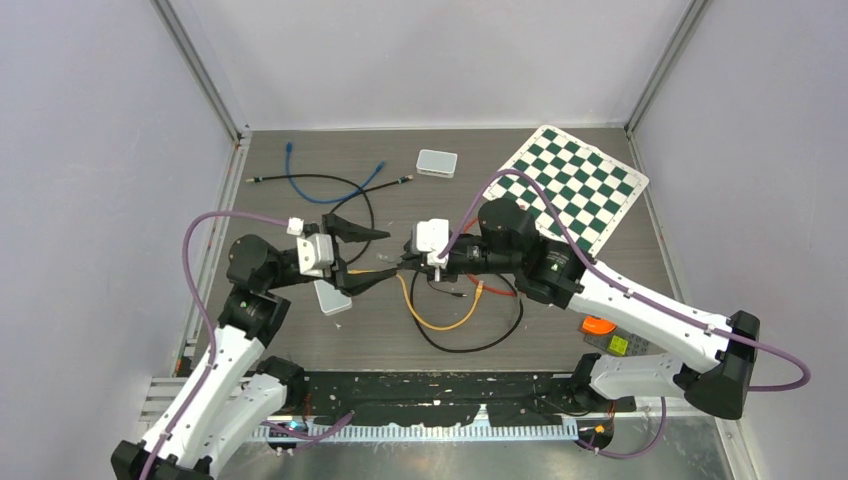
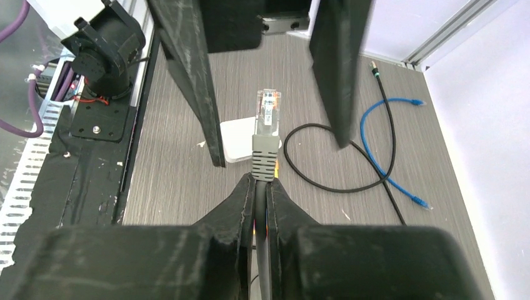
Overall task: Insert the plug into the switch port
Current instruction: Pick up the connector from the center of the board, then insert the connector into the switch port.
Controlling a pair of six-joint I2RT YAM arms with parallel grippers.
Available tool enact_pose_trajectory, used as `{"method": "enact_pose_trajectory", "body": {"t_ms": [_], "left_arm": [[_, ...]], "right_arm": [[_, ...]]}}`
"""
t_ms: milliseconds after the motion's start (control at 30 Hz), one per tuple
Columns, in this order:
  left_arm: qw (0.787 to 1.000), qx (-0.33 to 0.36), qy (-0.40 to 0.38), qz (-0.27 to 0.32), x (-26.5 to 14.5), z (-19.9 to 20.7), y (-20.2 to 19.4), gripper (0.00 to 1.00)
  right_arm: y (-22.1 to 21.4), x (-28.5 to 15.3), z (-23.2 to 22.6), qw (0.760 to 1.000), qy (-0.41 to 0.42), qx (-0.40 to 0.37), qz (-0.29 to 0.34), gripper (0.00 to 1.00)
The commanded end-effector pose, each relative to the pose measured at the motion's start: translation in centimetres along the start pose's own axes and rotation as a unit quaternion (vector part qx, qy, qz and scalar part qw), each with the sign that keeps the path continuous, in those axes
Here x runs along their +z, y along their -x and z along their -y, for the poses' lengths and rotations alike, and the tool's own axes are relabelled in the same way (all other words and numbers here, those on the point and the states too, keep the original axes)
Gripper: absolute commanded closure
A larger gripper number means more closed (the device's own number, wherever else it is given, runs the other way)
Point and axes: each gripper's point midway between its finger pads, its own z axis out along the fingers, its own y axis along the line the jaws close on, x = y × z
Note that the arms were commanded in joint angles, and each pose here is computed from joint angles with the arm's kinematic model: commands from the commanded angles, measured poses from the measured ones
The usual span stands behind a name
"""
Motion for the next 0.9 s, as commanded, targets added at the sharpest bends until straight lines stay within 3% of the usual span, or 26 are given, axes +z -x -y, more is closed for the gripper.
{"method": "enact_pose_trajectory", "body": {"t_ms": [0, 133, 233, 367, 500, 667, 733, 833, 867], "left_arm": [[0.985, -0.051, 0.163, -0.007, -2.0, -3.2, -0.3, 0.24], [0.942, -0.129, 0.308, -0.043, -5.1, -5.7, -1.1, 0.09], [0.890, -0.183, 0.406, -0.100, -8.1, -7.1, -2.3, 0.03], [0.802, -0.218, 0.527, -0.176, -12.7, -8.6, -4.8, 0.01], [0.726, -0.245, 0.605, -0.217, -16.4, -8.9, -6.5, 0.01], [0.646, -0.315, 0.655, -0.234, -19.1, -8.3, -9.0, 0.01], [0.611, -0.334, 0.677, -0.239, -20.3, -8.1, -10.2, 0.01], [0.541, -0.374, 0.718, -0.227, -22.2, -7.5, -12.1, 0.04], [0.529, -0.388, 0.721, -0.225, -22.3, -7.1, -12.7, 0.06]], "right_arm": [[0.8, -1.0, 1.0, 0.999, -0.044, -0.025, 0.016, 0.95], [-1.4, -1.0, 1.5, 0.998, -0.059, -0.023, -0.012, 0.95], [-3.2, -1.0, 2.2, 0.996, -0.075, -0.028, -0.050, 0.95], [-3.7, -1.6, 4.6, 0.987, -0.105, -0.052, -0.111, 0.95], [-0.5, -4.0, 9.3, 0.973, -0.150, -0.100, -0.143, 0.95], [6.6, -8.4, 15.4, 0.958, -0.221, -0.147, -0.110, 0.95], [8.0, -9.2, 16.5, 0.955, -0.229, -0.159, -0.103, 0.95], [8.1, -8.8, 17.4, 0.953, -0.227, -0.172, -0.106, 0.95], [7.6, -8.5, 17.4, 0.953, -0.225, -0.172, -0.111, 0.95]]}}
